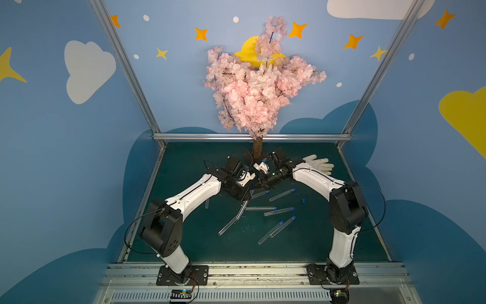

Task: Remove stoppers from test tubes
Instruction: Open the stopper on the test tube.

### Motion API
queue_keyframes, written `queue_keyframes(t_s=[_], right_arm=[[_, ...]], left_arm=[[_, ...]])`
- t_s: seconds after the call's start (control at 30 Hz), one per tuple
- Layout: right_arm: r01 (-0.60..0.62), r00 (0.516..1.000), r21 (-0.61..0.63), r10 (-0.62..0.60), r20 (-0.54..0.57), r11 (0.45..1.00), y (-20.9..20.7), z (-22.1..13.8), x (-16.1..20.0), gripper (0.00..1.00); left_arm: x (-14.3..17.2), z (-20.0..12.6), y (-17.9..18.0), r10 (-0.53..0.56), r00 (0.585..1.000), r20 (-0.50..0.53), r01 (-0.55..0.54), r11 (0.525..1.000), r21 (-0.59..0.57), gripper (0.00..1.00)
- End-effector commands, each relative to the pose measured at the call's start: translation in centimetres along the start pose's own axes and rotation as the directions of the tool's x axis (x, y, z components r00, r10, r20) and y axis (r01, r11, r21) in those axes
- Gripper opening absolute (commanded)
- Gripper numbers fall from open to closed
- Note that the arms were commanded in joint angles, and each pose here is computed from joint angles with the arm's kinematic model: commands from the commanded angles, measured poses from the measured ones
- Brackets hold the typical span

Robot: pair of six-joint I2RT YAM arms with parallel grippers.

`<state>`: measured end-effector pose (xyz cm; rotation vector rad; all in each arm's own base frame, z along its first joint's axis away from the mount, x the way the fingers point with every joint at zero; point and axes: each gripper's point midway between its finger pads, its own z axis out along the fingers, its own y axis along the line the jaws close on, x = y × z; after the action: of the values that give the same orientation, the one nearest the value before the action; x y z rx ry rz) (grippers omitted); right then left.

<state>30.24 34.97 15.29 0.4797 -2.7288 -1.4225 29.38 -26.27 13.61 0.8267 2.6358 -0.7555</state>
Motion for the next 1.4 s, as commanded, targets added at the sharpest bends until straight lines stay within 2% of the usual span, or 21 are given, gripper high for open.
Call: queue_keyframes(t_s=[0.0,0.37,0.73,1.37], right_arm=[[0.003,1.0,-0.023,-0.004,-0.005,1.0,0.5,-0.2,0.2,0.07],[0.012,0.999,-0.052,-0.01,0.037,0.999,0.9,-1.7,-0.8,0.0],[0.025,0.999,0.012,-0.025,0.037,1.0,0.3,-2.5,-1.0,0.0],[0.005,0.997,-0.032,-0.003,0.082,0.999,0.6,-3.7,-1.9,0.0]], left_arm=[[-0.3,0.2,0.5,-0.003,1.0,0.007,0.003,1.0,-0.019,0.14],[0.9,0.8,1.1,-0.011,1.0,-0.018,0.01,0.999,-0.038,0.14],[2.1,1.1,1.8,-0.008,0.999,-0.054,0.004,0.998,-0.062,0.14],[2.9,1.4,2.4,-0.001,0.997,-0.075,-0.005,0.996,-0.088,0.13]])
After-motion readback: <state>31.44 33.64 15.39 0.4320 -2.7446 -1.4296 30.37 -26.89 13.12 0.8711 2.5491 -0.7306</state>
